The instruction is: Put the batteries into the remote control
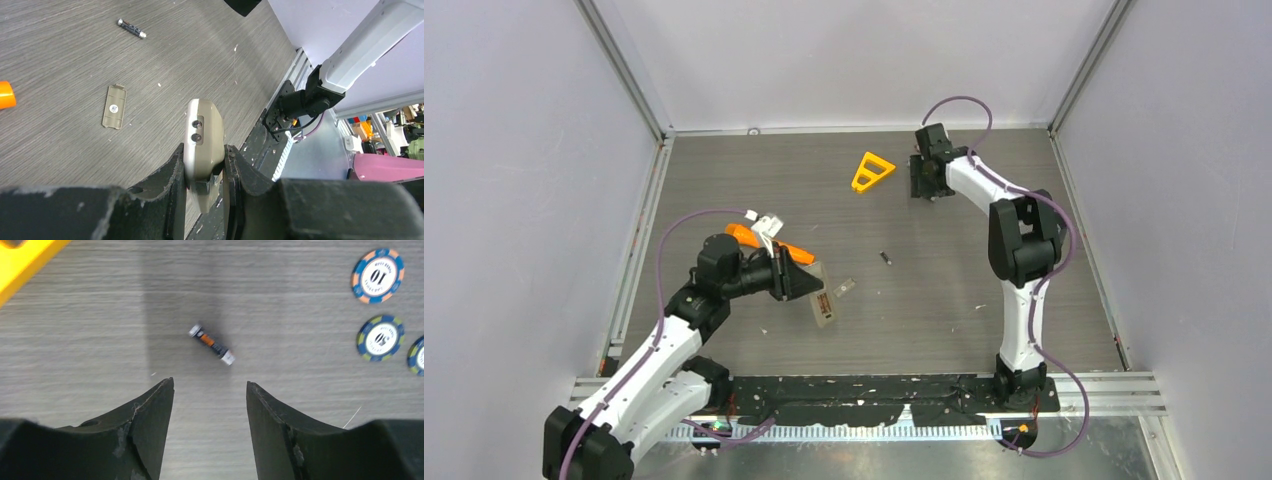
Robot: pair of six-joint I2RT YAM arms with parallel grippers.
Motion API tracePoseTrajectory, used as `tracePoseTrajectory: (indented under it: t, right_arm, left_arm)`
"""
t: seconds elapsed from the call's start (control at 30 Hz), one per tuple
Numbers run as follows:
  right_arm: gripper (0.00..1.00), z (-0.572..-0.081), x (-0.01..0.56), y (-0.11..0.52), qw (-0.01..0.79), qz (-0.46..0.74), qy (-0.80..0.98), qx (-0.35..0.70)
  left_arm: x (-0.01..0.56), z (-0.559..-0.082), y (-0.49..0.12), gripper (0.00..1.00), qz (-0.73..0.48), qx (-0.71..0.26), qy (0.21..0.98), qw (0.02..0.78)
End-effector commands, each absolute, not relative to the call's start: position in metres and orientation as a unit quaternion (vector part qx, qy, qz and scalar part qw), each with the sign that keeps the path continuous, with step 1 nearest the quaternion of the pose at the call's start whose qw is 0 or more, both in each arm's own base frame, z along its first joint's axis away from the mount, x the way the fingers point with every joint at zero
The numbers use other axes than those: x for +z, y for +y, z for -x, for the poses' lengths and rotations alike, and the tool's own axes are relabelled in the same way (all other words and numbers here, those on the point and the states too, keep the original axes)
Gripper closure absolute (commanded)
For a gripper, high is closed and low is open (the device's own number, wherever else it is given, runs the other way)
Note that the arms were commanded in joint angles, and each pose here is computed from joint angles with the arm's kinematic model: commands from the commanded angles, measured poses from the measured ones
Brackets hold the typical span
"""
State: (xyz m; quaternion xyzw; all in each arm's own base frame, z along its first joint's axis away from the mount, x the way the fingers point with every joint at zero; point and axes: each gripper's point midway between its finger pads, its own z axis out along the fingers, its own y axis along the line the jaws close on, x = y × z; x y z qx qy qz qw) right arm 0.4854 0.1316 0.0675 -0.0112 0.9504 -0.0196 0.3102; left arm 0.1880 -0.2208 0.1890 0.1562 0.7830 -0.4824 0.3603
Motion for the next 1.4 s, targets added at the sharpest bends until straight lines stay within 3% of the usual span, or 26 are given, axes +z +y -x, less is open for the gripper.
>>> tracePoseTrajectory:
  t: [0.0,0.2,0.53,0.6,0.8,0.97,1.1,1.2,1.37]
  right_arm:
    - [0.37,-0.508,0.07,0.117,0.305,0.079,0.948,-0.047]
    - [0.37,-0.527,0.054,0.116,0.282,0.142,0.948,-0.041]
    - [0.55,-0.507,0.038,0.126,0.235,0.153,0.959,0.034]
    - [0.59,-0.507,0.035,0.125,0.231,0.152,0.961,0.031]
    - [0.87,-0.51,0.034,0.114,0.232,0.131,0.964,0.0]
    - [0.94,-0.505,0.063,0.131,0.273,0.136,0.951,0.054]
    - [0.95,-0.459,0.09,0.162,0.301,0.166,0.923,0.17]
    - [0.95,-0.426,0.158,0.193,0.373,0.2,0.863,0.274]
    - [0.94,-0.341,0.223,0.227,0.409,0.279,0.767,0.408]
  left_arm:
    - [0.212,-0.194,-0.226,0.94,-0.169,-0.498,0.76,0.381]
    - [0.211,-0.197,-0.229,0.94,-0.168,-0.501,0.762,0.375]
    - [0.209,-0.199,-0.229,0.94,-0.165,-0.501,0.764,0.372]
    - [0.211,-0.199,-0.229,0.94,-0.166,-0.501,0.763,0.373]
    - [0.214,-0.199,-0.229,0.94,-0.165,-0.505,0.757,0.379]
    - [0.219,-0.198,-0.232,0.95,-0.168,-0.517,0.747,0.384]
    - [0.223,-0.196,-0.23,0.96,-0.17,-0.518,0.74,0.394]
    - [0.225,-0.195,-0.229,0.96,-0.168,-0.517,0.738,0.401]
    - [0.228,-0.193,-0.228,0.97,-0.161,-0.524,0.733,0.403]
